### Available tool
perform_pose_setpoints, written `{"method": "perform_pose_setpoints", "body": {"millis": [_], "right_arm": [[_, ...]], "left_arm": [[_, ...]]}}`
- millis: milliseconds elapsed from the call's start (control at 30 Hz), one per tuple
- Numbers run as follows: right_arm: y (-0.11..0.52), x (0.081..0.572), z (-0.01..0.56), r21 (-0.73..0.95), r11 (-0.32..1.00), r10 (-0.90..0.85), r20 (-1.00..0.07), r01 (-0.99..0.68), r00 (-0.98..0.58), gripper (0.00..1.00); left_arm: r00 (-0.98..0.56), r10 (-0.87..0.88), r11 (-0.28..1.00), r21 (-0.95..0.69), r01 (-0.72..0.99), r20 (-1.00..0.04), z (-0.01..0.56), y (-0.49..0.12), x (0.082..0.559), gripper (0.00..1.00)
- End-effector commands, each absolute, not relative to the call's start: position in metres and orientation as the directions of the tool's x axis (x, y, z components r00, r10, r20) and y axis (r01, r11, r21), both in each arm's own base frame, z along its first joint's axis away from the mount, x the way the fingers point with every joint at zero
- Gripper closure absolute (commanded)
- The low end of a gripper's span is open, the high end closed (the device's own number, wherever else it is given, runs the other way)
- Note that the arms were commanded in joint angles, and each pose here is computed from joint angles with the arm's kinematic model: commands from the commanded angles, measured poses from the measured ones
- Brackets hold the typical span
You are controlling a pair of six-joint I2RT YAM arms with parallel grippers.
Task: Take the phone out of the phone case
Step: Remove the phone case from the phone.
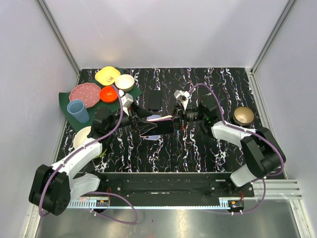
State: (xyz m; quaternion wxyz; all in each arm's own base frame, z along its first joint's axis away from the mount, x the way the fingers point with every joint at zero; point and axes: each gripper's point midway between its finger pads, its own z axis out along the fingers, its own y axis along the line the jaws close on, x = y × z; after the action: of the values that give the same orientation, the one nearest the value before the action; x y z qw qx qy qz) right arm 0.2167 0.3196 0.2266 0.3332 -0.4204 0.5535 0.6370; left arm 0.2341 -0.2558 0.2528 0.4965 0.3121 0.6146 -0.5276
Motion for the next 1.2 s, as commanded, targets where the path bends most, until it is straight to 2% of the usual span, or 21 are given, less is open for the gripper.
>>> {"method": "perform_pose_setpoints", "body": {"millis": [0,100,867,1167], "right_arm": [[0.326,0.212,0.248,0.372,-0.215,-0.028,-0.927,-0.903,-0.375,1.0],[0.326,0.213,0.247,0.379,-0.209,-0.03,-0.924,-0.901,-0.382,1.0],[0.333,0.231,0.229,0.553,-0.105,-0.117,-0.832,-0.827,-0.542,1.0],[0.336,0.248,0.214,0.642,-0.026,-0.154,-0.76,-0.766,-0.632,1.0]], "left_arm": [[-0.177,-0.19,0.263,-0.223,0.939,-0.966,0.286,-0.254,0.241,0.17],[-0.175,-0.193,0.271,-0.224,0.936,-0.965,0.287,-0.254,0.242,0.01],[-0.105,-0.163,0.34,-0.156,0.927,-0.981,0.306,-0.242,0.253,0.01],[-0.06,-0.073,0.35,-0.082,0.933,-0.995,0.306,-0.239,0.254,0.01]]}}
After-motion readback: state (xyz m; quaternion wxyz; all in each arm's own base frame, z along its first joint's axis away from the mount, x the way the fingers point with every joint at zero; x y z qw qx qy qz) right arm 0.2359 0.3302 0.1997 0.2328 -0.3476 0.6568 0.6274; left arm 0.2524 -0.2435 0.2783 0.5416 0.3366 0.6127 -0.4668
